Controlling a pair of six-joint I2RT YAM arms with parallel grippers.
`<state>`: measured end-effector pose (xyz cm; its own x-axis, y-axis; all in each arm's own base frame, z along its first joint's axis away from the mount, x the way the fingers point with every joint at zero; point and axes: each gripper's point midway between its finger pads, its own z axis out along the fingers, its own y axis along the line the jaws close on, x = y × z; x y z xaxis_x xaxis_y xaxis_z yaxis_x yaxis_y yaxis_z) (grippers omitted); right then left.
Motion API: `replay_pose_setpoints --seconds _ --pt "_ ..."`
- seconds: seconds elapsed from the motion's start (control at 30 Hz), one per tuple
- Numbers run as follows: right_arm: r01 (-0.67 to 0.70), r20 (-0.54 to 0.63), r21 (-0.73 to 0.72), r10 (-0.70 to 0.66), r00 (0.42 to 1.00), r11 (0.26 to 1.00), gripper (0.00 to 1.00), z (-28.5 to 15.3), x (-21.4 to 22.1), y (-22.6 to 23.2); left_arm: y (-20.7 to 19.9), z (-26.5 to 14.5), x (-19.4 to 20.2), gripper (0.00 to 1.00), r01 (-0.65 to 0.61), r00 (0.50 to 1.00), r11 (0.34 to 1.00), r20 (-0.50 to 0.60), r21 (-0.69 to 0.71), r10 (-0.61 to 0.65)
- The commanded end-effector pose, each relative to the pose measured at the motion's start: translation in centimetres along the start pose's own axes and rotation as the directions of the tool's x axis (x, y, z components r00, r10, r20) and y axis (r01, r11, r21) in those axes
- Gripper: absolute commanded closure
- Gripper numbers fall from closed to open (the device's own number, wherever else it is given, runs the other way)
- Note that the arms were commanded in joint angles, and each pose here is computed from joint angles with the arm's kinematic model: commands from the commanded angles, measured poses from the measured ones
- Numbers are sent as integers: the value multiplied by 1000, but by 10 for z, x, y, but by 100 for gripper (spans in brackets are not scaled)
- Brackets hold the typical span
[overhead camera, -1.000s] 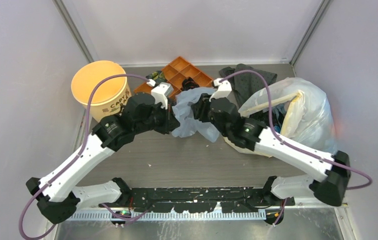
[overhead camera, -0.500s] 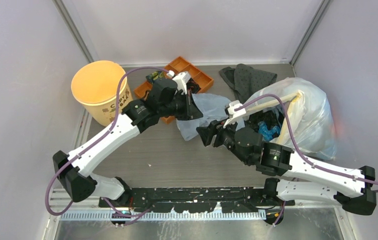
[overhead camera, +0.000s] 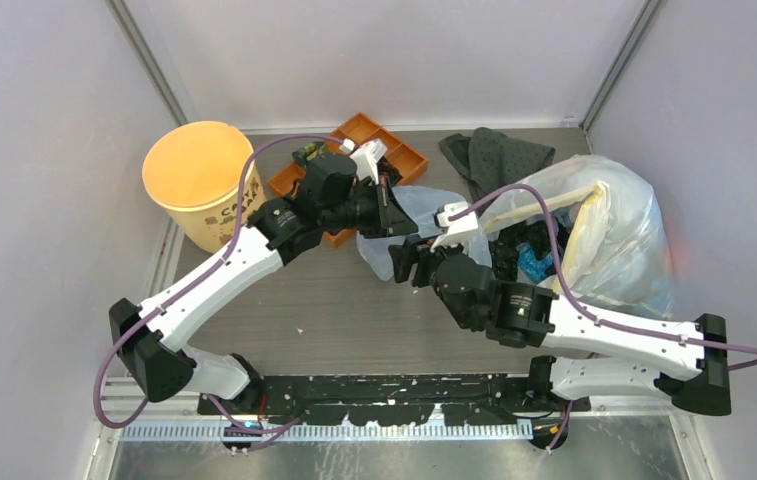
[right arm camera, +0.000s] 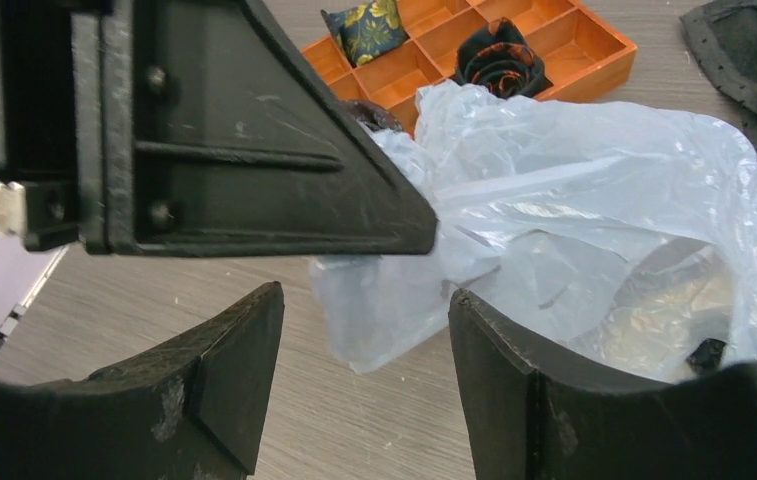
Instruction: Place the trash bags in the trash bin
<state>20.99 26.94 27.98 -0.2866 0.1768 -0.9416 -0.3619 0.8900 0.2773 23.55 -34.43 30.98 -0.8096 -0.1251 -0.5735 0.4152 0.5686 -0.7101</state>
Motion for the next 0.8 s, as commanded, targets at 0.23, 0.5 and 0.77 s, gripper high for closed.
replay_pose_setpoints --seconds 0.23,0.5,0.77 --pt "-185 184 128 160 970 974 44 9 -37 3 -28 -8 -15 99 2 998 993 56 114 -9" --pt "-201 147 200 174 974 959 99 -9 -23 -29 -26 -14 -22 50 -62 995 994 89 93 54" --pt "-196 92 222 180 979 955 99 -34 7 -68 8 -50 -50 27 -116 974 990 188 -74 128"
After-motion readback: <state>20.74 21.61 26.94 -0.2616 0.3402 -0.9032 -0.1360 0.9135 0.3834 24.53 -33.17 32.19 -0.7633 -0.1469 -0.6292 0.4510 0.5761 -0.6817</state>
